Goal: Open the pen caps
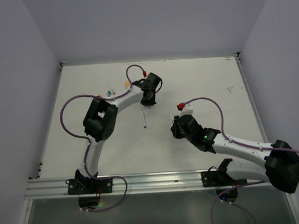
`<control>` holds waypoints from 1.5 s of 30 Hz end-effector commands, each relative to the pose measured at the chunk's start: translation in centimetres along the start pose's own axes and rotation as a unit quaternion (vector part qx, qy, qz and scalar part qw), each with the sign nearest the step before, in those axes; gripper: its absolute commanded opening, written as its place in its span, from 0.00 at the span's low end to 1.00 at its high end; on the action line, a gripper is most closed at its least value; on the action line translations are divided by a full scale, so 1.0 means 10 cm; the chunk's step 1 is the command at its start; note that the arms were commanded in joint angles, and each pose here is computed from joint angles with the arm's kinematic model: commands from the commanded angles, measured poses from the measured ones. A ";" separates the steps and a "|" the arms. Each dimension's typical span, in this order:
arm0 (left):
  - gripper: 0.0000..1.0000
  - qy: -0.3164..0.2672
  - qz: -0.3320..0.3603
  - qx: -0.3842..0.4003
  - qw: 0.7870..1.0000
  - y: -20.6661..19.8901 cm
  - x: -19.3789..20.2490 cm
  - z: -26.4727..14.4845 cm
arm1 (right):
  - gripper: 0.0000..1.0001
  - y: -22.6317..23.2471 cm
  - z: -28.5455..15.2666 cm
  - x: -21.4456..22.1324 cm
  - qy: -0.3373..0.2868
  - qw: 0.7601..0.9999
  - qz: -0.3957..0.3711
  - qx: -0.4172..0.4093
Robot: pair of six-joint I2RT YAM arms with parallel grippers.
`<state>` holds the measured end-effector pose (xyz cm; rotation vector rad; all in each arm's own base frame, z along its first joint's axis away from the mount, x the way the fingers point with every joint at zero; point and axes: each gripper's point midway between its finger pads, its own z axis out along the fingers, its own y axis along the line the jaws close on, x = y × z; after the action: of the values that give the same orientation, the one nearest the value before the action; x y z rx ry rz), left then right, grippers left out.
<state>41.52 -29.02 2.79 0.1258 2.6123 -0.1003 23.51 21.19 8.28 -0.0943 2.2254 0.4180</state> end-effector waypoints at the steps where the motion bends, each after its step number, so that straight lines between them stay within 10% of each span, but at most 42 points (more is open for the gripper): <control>1: 0.15 -0.025 -0.022 -0.005 0.999 -0.04 -0.16 -0.01 | 0.00 0.05 -0.01 -0.19 -0.025 0.999 0.020 0.002; 23: 0.28 -0.024 -0.045 -0.001 0.999 -0.05 -0.14 0.00 | 0.00 0.08 -0.02 -0.18 -0.023 1.000 0.011 -0.008; 33: 0.30 -0.139 -0.085 0.061 0.985 -0.06 -0.78 -1.13 | 0.00 0.28 0.17 -0.15 0.007 1.000 0.016 -0.023; 45: 0.80 -0.207 -0.168 0.039 0.963 1.02 -0.78 -1.69 | 0.00 0.62 0.67 -0.14 0.047 0.998 0.034 -0.011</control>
<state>41.02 -20.56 21.83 -0.2256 2.1952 -0.3537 26.61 26.56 5.10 -0.0971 2.3684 0.3996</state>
